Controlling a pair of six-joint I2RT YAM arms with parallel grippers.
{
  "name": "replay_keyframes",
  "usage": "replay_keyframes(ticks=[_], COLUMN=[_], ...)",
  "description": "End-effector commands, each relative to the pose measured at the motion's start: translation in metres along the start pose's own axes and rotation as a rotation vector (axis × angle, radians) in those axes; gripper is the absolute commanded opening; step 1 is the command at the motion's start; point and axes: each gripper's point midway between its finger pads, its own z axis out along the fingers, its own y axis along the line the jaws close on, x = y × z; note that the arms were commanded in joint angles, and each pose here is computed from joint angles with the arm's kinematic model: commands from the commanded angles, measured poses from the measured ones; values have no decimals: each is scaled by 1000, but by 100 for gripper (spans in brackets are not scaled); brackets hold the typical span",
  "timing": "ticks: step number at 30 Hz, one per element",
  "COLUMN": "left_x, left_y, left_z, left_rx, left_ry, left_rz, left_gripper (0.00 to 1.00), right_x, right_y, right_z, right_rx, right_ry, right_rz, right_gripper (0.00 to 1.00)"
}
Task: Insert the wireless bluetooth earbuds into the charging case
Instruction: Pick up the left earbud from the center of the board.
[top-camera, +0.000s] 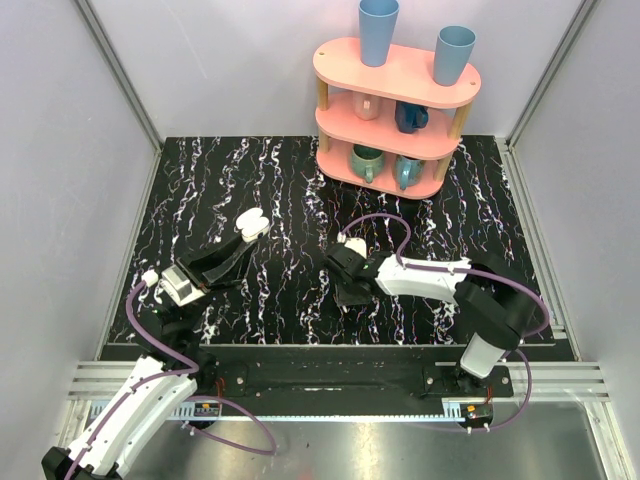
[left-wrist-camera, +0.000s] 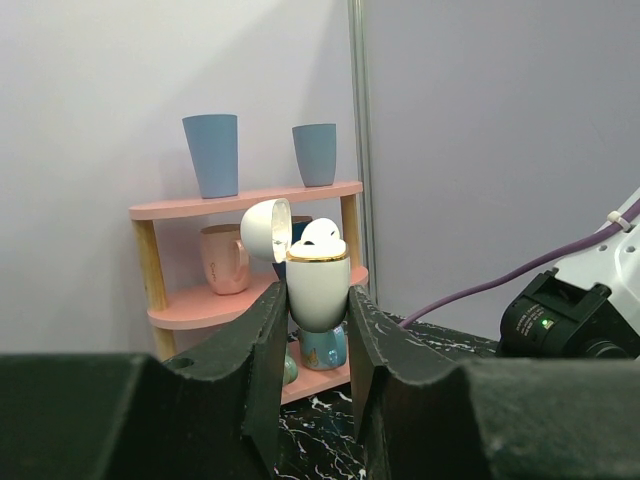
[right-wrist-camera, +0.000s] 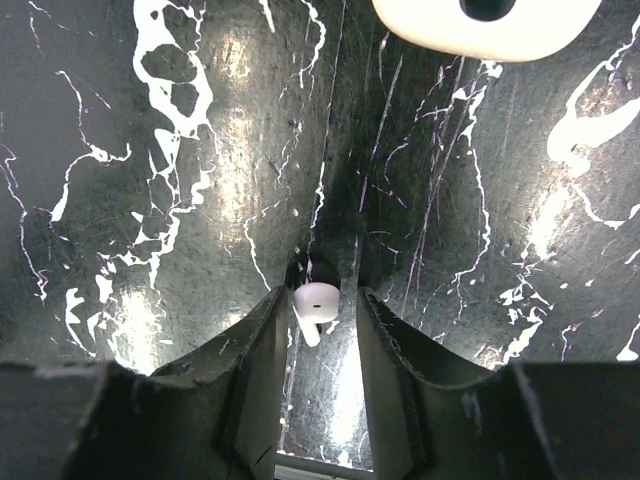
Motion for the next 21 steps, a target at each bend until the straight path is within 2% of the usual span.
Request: replay_keyframes(ticks=[1,9,15,21], left_x=[-23,-23,-23,-23], left_y=[2,2,2,1], left_z=[5,5,5,5], left_rx=[-7,-8,-8,-7], left_ry=[-65,-67,-64,-64], left_rz=[21,20,22,22], left_gripper=[0,0,0,0], right_x=[-7,-6,-6,-5], right_y=[10,9,7,5], right_z=[-1,1,1,1], right_rx=[-3,7,14,24], right_ry=[-17,-11,-12,-10], right_rz=[-18,-23,-24,-20], right_gripper=[40,38,32,32])
